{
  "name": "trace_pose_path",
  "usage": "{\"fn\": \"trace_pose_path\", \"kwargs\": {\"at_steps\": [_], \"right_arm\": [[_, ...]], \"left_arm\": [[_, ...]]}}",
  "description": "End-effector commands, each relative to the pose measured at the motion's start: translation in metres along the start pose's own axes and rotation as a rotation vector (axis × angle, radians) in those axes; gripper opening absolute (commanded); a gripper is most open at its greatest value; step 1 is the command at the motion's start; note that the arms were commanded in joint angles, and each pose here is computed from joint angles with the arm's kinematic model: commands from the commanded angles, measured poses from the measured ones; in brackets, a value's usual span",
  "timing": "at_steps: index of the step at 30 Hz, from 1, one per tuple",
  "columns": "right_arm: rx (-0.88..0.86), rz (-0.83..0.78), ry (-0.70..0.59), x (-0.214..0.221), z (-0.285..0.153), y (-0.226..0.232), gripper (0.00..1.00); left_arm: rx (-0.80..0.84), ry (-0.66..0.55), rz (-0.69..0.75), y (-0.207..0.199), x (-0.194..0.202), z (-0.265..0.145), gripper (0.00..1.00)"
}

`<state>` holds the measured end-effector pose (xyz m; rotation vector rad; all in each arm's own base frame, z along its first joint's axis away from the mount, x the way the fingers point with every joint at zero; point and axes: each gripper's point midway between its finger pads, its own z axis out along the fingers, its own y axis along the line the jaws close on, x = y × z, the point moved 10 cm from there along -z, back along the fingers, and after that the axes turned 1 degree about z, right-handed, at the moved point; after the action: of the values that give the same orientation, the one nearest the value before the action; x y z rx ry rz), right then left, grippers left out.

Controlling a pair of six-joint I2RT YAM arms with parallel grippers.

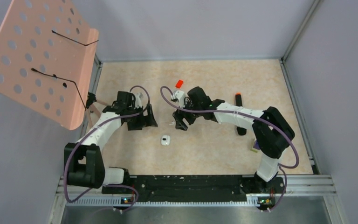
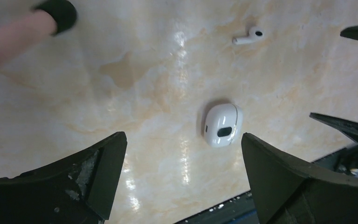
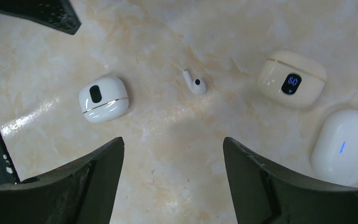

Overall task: Insert the wireless bluetooth earbuds into the charging case
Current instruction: Place the charging case at the center of the board, then pick up the charging case at the center of the board.

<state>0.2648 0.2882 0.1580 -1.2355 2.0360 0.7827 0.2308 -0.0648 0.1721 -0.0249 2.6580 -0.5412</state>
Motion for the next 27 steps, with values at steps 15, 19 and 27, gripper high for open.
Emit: {"fn": "trace_pose_path", "kwargs": {"at_steps": [15,19,27], "right_arm": [[0.23,0.311,-0.143,0.007,-0.08,-0.011,0.78],[0.258,0.333,-0.134,0.018,-0.092,-0.017,0.78],[0.299,0.355,-0.131,0.033,-0.104,-0.023,0.79]], "left_arm": [[0.351,0.162,0.037,-0.032,0.066,0.039,0.95],[0.367,0.184,0.075,-0.04,0.06,0.051,0.93],[0.449,0.227,0.18,-0.072,0.054,0.064,0.86]]}}
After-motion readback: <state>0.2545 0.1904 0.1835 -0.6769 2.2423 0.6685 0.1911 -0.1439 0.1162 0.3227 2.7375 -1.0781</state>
